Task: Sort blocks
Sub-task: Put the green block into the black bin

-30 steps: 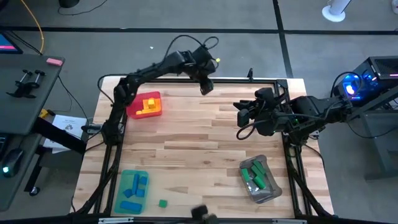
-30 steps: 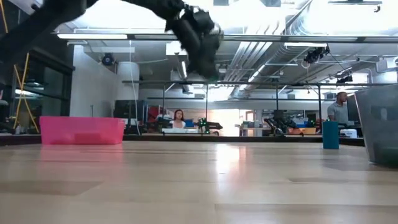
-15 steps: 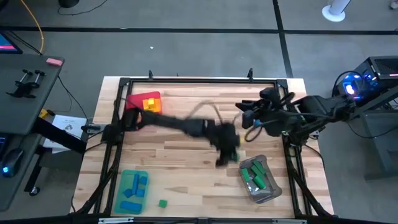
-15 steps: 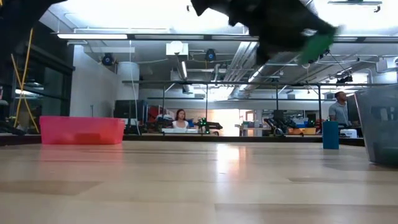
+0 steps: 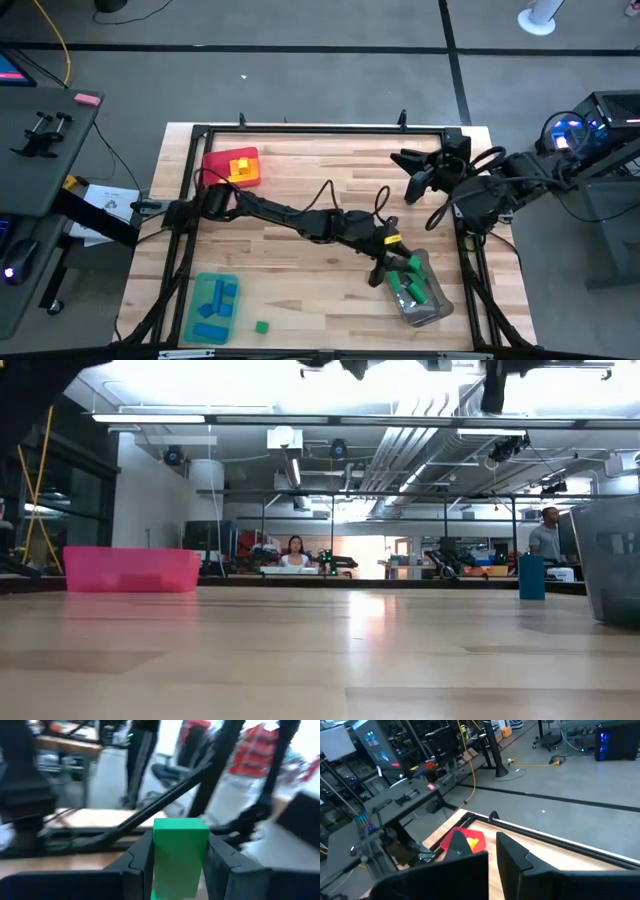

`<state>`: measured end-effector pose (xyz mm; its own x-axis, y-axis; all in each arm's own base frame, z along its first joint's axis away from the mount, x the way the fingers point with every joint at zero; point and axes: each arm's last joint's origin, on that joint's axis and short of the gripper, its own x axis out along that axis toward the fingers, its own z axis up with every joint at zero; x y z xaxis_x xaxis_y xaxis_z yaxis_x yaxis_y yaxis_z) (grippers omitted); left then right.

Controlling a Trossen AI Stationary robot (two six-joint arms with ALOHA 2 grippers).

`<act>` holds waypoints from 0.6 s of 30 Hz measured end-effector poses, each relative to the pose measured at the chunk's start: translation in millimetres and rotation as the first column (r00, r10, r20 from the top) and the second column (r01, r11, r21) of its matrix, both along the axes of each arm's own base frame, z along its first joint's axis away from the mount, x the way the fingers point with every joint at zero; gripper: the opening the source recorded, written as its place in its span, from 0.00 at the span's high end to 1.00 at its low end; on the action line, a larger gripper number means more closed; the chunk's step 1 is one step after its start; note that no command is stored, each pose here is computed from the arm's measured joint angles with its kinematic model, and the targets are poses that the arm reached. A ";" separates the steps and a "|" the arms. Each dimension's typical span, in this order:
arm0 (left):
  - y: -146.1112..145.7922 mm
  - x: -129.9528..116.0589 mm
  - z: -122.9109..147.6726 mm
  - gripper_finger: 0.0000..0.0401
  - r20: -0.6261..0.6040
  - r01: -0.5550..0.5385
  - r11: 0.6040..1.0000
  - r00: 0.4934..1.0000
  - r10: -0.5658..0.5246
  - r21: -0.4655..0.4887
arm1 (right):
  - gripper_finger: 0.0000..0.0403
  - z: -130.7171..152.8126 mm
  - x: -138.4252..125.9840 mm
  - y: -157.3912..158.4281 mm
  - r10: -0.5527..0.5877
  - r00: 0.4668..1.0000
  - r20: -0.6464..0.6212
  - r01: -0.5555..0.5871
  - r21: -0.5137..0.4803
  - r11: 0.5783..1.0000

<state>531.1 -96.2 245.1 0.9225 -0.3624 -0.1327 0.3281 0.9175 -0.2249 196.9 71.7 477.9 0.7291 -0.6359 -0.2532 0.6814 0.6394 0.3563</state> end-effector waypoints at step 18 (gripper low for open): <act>0.2 4.2 -30.0 0.49 -0.089 -0.051 0.994 0.994 0.059 0.092 | 1.00 -2.8 4.5 2.5 0.039 0.999 -0.022 -0.039 0.022 0.999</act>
<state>535.3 -96.0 215.1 0.9231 -0.2945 -0.2472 0.2586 0.9513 -0.1677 201.4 74.2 475.0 0.7473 -0.6012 -0.2832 0.6640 0.6580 0.3551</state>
